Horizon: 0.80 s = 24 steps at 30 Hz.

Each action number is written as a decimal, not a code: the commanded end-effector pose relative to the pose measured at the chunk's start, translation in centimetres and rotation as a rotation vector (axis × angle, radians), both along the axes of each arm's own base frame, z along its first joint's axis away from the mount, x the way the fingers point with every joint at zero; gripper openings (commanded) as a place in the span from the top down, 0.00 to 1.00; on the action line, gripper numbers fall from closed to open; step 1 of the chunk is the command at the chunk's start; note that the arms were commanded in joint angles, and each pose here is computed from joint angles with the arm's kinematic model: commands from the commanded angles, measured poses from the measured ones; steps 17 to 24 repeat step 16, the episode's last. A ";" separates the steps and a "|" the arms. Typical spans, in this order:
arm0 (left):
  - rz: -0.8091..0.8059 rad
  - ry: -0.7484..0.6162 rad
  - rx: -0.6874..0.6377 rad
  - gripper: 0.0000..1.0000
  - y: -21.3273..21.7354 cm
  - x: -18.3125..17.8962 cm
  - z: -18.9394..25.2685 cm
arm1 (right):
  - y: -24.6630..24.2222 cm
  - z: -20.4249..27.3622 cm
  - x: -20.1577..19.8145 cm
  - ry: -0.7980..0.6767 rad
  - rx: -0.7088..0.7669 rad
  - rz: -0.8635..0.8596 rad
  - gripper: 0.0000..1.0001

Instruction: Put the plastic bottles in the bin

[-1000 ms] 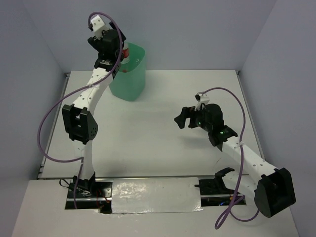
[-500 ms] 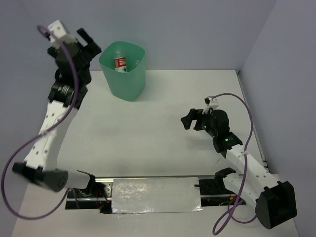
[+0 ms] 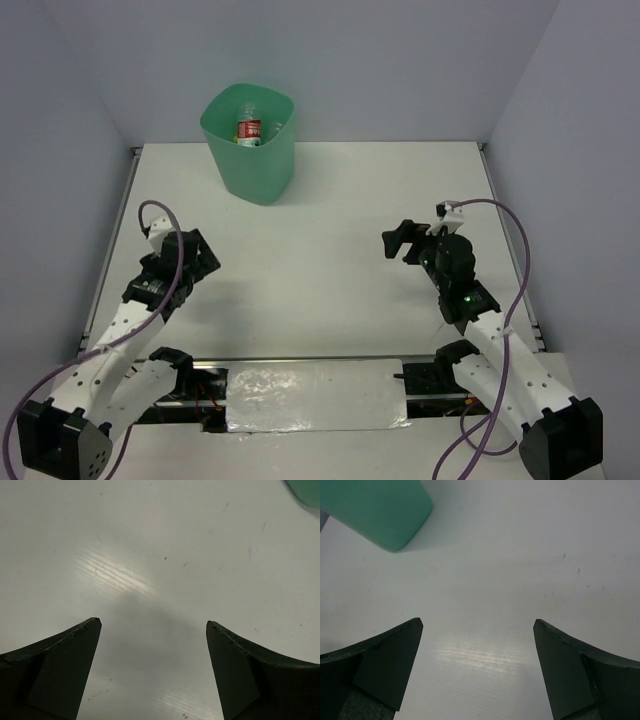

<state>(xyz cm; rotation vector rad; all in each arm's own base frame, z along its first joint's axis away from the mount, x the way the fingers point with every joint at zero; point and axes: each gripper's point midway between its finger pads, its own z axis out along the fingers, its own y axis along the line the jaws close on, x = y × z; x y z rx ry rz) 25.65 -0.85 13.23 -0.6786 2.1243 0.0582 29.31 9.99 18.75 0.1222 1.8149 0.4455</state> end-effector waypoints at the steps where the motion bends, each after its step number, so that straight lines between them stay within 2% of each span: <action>1: 0.018 -0.181 -0.099 0.01 -0.7 1.3 4.5 | -0.1 1.2 0.6 -0.040 0.047 -0.026 0.00; 7: 0.027 -0.188 -0.097 0.01 -0.6 1.2 4.7 | -1.1 1.0 0.9 -0.013 0.056 -0.095 0.00; 12: 0.041 -0.171 -0.084 0.01 -0.3 1.2 4.3 | -0.3 1.0 0.9 -0.032 0.050 -0.044 0.00; 24: 0.047 -0.148 -0.075 0.01 -0.2 1.3 3.9 | -0.4 0.6 1.1 -0.023 0.042 -0.054 0.00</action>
